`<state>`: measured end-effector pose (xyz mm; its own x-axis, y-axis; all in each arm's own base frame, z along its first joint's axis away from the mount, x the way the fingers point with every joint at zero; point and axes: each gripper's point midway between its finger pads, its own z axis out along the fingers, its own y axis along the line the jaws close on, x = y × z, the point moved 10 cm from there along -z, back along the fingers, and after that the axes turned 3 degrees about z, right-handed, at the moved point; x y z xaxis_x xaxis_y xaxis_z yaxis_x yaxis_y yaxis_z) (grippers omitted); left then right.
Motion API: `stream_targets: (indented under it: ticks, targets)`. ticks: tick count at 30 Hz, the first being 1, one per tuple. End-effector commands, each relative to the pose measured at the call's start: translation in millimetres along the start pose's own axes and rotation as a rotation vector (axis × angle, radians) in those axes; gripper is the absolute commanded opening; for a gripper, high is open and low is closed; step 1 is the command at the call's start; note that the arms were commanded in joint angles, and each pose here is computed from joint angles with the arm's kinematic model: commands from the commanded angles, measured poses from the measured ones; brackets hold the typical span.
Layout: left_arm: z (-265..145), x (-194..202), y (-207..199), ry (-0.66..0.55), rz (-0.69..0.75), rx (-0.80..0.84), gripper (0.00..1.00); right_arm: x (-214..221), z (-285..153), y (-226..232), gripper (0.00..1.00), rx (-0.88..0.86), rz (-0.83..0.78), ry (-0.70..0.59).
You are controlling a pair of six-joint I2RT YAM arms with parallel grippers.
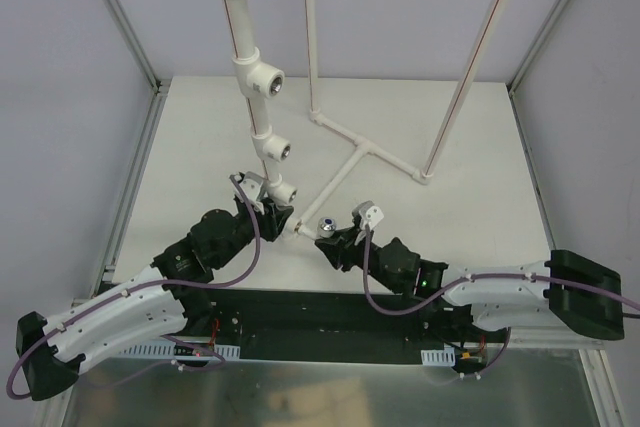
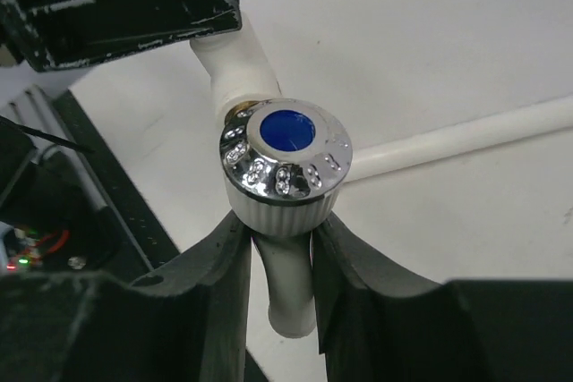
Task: Install the water faucets
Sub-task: Screw the water faucet onto the adaptor.
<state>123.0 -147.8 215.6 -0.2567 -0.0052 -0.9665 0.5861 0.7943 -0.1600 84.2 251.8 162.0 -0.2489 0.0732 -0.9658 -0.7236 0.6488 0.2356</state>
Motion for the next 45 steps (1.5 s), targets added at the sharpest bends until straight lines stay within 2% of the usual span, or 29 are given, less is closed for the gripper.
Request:
stream_targets:
  ticks: [1,13,18,23,24,26,27,29,30,32,34,36,38,41,45]
  targets:
    - [-3.5,-5.5,-10.9,0.004,-0.145,0.056,0.00,1.6,4.1,-30.0,0.00,0.161,0.434,0.025]
    - [-4.6,-7.4,-11.6,-0.002,-0.154,0.061,0.00,7.5,3.4,-50.6,0.00,0.174,1.074,-0.004]
    - [-4.6,-9.0,-12.2,-0.002,-0.157,0.066,0.00,5.0,10.2,-41.0,0.00,0.064,1.251,0.057]
    - [-4.9,-10.8,-13.5,-0.002,-0.162,0.075,0.00,8.7,17.8,-37.1,0.00,-0.085,1.454,0.050]
    - [-5.4,-11.4,-14.0,-0.003,-0.163,0.079,0.00,11.7,19.8,-36.2,0.00,-0.124,1.497,0.070]
    - [-6.5,-11.4,-13.7,-0.003,-0.166,0.079,0.00,27.8,33.1,-39.1,0.00,-0.086,1.606,0.193]
    - [-7.2,-11.1,-13.6,-0.002,-0.168,0.080,0.00,34.9,38.4,-37.8,0.02,-0.082,1.631,0.256]
    - [-8.3,-10.9,-13.4,-0.001,-0.171,0.080,0.00,42.0,49.3,-29.9,0.24,-0.105,1.674,0.357]
    - [-9.6,-11.5,-13.4,-0.005,-0.173,0.081,0.00,43.2,53.5,-24.7,0.31,-0.121,1.685,0.388]
    - [-10.3,-10.0,-12.8,-0.003,-0.175,0.077,0.00,42.0,57.1,-14.8,0.41,-0.153,1.679,0.408]
    - [-11.2,-9.1,-12.1,-0.004,-0.179,0.074,0.00,41.9,59.1,-9.2,0.62,-0.159,1.692,0.413]
    - [-11.8,-8.9,-12.1,-0.005,-0.182,0.075,0.00,50.5,60.9,-12.4,0.75,-0.099,1.764,0.434]
    - [-11.3,-7.9,-12.1,-0.001,-0.183,0.073,0.00,65.8,63.1,-16.2,0.79,-0.034,1.811,0.484]
    - [-10.8,-7.8,-12.3,0.003,-0.180,0.074,0.00,85.1,57.6,-19.5,0.79,0.053,1.826,0.514]
    - [-10.1,-7.8,-12.0,0.005,-0.178,0.070,0.00,82.7,50.0,-20.6,0.79,0.053,1.801,0.497]
